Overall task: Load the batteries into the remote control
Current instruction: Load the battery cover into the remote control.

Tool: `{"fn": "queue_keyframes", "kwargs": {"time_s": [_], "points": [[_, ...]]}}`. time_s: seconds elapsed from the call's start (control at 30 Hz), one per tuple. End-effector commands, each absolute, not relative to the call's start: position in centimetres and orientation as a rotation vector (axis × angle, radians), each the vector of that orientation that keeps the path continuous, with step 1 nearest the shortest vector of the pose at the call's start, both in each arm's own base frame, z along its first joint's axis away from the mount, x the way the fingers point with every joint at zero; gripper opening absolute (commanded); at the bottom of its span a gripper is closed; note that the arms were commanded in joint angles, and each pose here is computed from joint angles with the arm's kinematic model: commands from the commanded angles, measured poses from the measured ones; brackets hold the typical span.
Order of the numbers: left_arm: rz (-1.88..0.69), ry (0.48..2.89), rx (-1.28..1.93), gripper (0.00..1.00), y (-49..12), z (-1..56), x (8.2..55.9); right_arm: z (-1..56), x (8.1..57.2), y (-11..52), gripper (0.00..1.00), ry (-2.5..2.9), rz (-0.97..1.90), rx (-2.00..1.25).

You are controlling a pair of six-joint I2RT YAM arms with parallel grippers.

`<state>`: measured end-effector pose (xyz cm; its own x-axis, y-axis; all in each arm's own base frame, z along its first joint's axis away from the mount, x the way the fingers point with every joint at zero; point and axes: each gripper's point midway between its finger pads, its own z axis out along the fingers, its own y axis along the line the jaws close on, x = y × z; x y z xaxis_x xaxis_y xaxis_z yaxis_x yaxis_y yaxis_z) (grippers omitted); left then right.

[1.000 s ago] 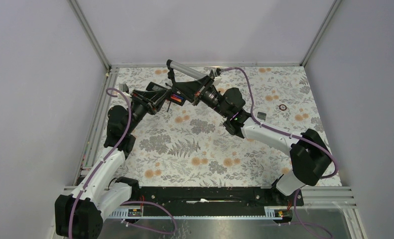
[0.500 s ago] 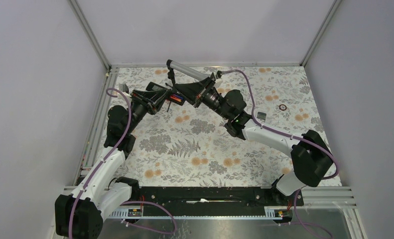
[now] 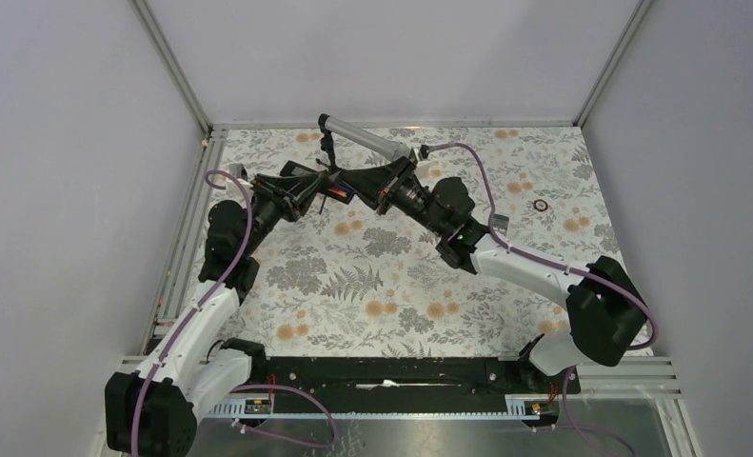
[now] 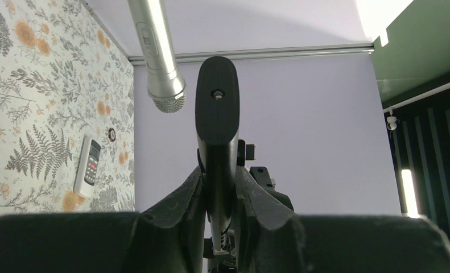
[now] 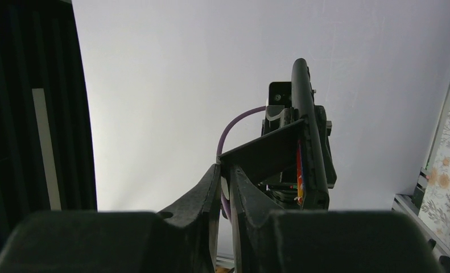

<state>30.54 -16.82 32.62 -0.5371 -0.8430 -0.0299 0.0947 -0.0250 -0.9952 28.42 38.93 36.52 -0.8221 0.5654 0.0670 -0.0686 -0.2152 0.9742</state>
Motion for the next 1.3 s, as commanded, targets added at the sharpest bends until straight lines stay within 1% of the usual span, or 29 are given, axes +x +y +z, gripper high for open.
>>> {"fn": "queue_keyframes", "kwargs": {"time_s": [0.0,0.37,0.87,1.27], "points": [[-1.709,1.423,-0.743,0.15,-16.6,36.9,29.7,36.3,27.9,38.5,0.18,1.669,2.054,0.616],[-1.698,1.435,-0.792,0.15,-16.4,36.0,30.0,35.3,27.8,37.8,0.23,1.724,1.985,0.664],[-1.694,1.457,-0.842,0.15,-16.3,35.1,30.2,34.4,27.9,36.9,0.23,1.746,1.936,0.738],[-1.690,1.464,-0.853,0.15,-16.3,34.8,30.3,34.5,27.7,36.5,0.29,1.760,1.911,0.739]]}}
